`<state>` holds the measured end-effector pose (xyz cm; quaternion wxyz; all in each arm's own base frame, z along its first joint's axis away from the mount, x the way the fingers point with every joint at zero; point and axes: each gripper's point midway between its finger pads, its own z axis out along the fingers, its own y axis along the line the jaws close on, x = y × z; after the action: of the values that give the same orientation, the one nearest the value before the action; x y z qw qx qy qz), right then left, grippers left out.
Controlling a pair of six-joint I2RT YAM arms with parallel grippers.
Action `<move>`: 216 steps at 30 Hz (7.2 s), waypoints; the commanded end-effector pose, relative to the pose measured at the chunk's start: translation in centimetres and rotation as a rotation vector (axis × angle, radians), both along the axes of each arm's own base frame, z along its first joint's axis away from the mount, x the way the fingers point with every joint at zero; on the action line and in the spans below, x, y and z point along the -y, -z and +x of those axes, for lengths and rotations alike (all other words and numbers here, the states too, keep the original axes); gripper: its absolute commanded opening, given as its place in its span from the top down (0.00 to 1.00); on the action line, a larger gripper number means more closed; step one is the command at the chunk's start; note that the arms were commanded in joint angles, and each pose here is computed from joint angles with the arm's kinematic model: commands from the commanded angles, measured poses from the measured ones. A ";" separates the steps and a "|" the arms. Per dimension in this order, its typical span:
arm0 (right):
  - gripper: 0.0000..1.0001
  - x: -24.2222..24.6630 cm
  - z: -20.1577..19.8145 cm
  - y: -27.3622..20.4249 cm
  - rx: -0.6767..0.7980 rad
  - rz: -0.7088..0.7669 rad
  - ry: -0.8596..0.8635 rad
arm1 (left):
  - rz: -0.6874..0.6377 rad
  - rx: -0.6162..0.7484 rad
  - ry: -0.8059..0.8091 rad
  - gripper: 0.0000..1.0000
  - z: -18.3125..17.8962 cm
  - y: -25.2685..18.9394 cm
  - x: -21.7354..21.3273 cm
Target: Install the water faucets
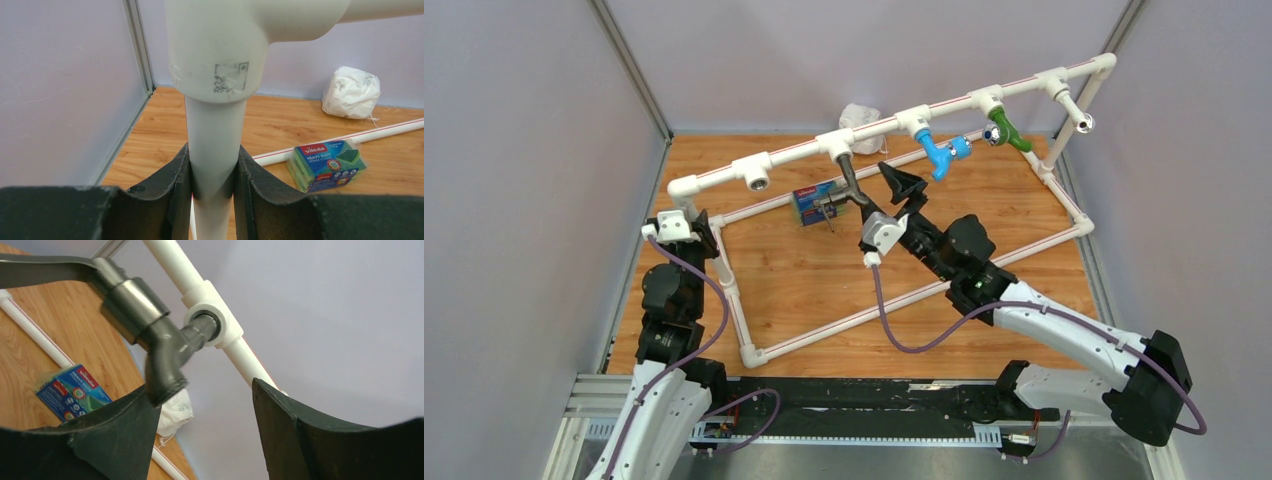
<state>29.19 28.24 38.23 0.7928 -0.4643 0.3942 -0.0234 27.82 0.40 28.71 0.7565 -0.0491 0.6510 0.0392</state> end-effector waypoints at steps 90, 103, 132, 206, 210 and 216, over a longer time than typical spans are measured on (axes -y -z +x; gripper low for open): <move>1.00 -2.8 1.1 -1.3 0.372 -0.582 0.277 | -0.014 0.007 -0.019 1.00 -0.4 -0.6 -0.4; 1.00 -1.0 1.6 -3.5 0.254 -0.371 0.261 | -0.015 0.010 -0.017 1.00 -0.6 -0.7 -0.4; 1.00 0.1 4.0 -3.3 0.041 -0.246 0.276 | -0.016 0.007 -0.020 1.00 -0.6 -0.6 -0.4; 0.58 2.5 2.7 -2.8 -0.389 0.900 0.056 | -0.042 0.055 -0.020 1.00 -1.5 -1.7 -0.5; 0.48 2.8 1.8 -4.0 -0.250 0.732 0.055 | -0.041 0.055 -0.019 1.00 -1.4 -1.7 -0.4; 0.45 2.3 0.9 -5.1 -0.096 0.507 0.063 | -0.039 0.049 -0.019 1.00 -1.3 -1.6 -0.4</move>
<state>29.76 30.46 37.38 0.8034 -0.2548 0.5080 0.1776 26.93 -0.24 28.79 0.7579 -0.0419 0.6506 0.0232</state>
